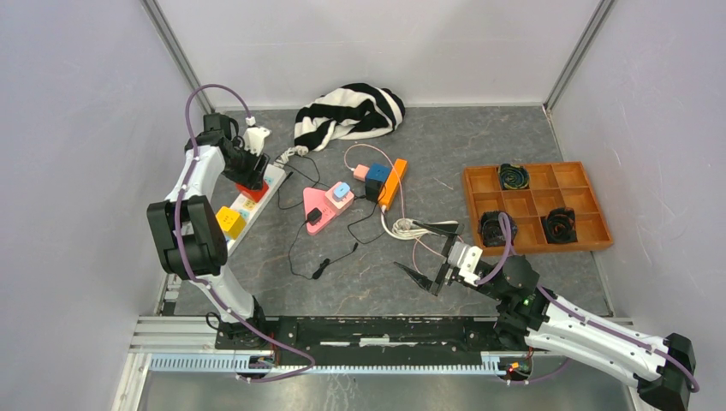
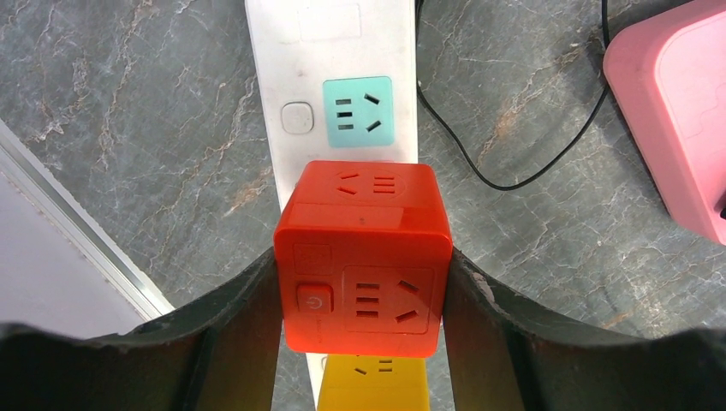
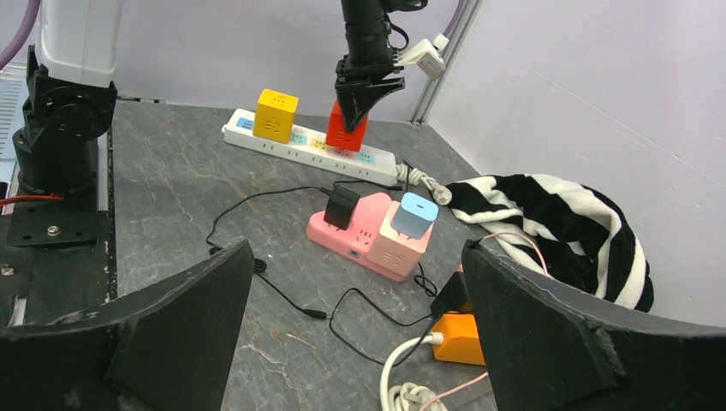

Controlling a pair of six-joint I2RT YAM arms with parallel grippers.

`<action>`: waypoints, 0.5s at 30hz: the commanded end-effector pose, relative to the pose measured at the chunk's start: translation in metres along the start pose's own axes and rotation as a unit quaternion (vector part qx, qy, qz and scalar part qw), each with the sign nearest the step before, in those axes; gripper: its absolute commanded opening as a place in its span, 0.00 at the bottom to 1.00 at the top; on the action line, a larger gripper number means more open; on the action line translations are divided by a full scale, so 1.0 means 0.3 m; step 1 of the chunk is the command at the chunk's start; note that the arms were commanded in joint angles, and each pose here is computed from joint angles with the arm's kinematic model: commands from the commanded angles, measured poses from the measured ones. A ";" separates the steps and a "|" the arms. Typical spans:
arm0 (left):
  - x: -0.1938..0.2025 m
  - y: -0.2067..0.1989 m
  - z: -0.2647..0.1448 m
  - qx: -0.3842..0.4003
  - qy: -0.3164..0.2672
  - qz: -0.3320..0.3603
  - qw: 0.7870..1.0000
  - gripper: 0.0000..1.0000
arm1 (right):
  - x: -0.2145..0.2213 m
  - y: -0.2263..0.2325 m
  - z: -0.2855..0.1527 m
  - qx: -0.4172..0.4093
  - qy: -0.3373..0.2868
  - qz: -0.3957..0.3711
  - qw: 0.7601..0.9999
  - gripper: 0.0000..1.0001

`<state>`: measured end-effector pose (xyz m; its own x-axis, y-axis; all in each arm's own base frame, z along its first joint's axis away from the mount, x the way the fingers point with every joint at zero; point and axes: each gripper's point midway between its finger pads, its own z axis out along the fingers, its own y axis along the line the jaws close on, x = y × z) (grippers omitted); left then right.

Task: Insert the plug
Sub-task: Insert the plug into the socket.

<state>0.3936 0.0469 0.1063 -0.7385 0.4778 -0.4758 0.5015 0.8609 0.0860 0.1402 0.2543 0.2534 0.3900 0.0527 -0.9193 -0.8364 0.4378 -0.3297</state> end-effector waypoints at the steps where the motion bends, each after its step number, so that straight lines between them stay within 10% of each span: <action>1: -0.078 0.021 -0.014 -0.003 -0.038 0.033 0.999 0.02 | -0.029 -0.021 -0.001 0.016 -0.018 -0.007 1.000 0.98; 15: -0.047 0.020 0.014 -0.010 -0.011 0.046 0.999 0.02 | -0.031 -0.024 -0.005 0.019 -0.020 -0.007 1.000 0.98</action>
<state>0.3957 0.0411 0.1044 -0.7217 0.5037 -0.4749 0.5290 0.8437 0.0910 0.1400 0.2526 0.2551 0.3937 0.0586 -0.9174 -0.8335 0.4436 -0.3294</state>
